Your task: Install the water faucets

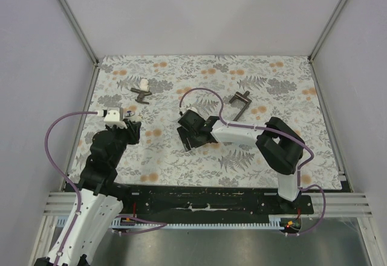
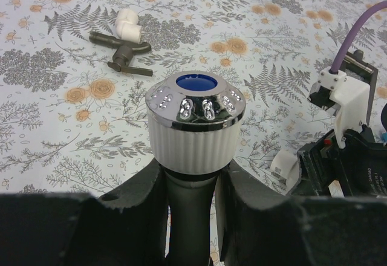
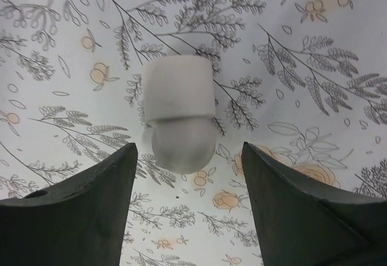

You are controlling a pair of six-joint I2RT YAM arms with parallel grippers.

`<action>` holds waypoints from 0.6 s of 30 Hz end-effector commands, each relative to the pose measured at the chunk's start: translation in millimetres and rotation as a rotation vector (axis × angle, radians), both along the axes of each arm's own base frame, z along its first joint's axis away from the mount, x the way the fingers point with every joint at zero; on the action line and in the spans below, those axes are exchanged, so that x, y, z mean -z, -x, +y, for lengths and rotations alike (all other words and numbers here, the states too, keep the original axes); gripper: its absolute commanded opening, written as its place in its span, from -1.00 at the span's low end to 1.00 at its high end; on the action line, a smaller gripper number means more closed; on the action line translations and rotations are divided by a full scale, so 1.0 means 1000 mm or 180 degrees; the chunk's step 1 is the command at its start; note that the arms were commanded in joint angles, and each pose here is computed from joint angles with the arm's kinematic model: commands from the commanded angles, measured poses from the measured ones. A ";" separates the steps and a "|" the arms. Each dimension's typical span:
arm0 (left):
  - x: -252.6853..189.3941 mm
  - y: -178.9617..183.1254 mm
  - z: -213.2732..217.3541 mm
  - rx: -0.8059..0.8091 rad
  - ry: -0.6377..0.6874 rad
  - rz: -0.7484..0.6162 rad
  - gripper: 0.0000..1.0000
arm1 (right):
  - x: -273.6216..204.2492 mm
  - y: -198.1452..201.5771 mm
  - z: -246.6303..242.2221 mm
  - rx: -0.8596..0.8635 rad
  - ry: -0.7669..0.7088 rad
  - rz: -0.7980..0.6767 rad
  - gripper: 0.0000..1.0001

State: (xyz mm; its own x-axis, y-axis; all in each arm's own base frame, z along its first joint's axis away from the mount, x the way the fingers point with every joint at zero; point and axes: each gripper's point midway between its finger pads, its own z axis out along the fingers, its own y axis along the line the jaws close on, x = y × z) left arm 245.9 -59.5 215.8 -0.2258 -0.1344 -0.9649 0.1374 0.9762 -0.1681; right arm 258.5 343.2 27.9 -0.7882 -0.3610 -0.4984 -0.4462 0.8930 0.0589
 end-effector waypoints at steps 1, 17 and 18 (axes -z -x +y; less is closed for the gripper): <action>-0.021 -0.004 -0.006 0.0130 -0.0049 -0.0227 -0.96 | -0.012 -0.017 0.021 -0.0107 -0.0375 -0.0202 0.50; -0.004 -0.008 -0.031 0.0467 0.0128 -0.0011 -0.96 | -0.019 -0.020 0.015 -0.0256 -0.0729 -0.0108 -1.00; -0.003 -0.008 -0.031 0.0481 0.0127 0.0009 -0.96 | -0.022 -0.020 0.016 -0.0261 -0.0764 -0.0105 -1.00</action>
State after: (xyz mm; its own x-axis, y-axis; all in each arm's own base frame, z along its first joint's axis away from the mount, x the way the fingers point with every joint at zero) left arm 249.5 -80.7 205.8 -0.2840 -0.1200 -0.9513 0.2327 0.9539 -0.1898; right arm 276.0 354.2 24.7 -0.7527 -0.3283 -0.5706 -0.5015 0.8475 0.1740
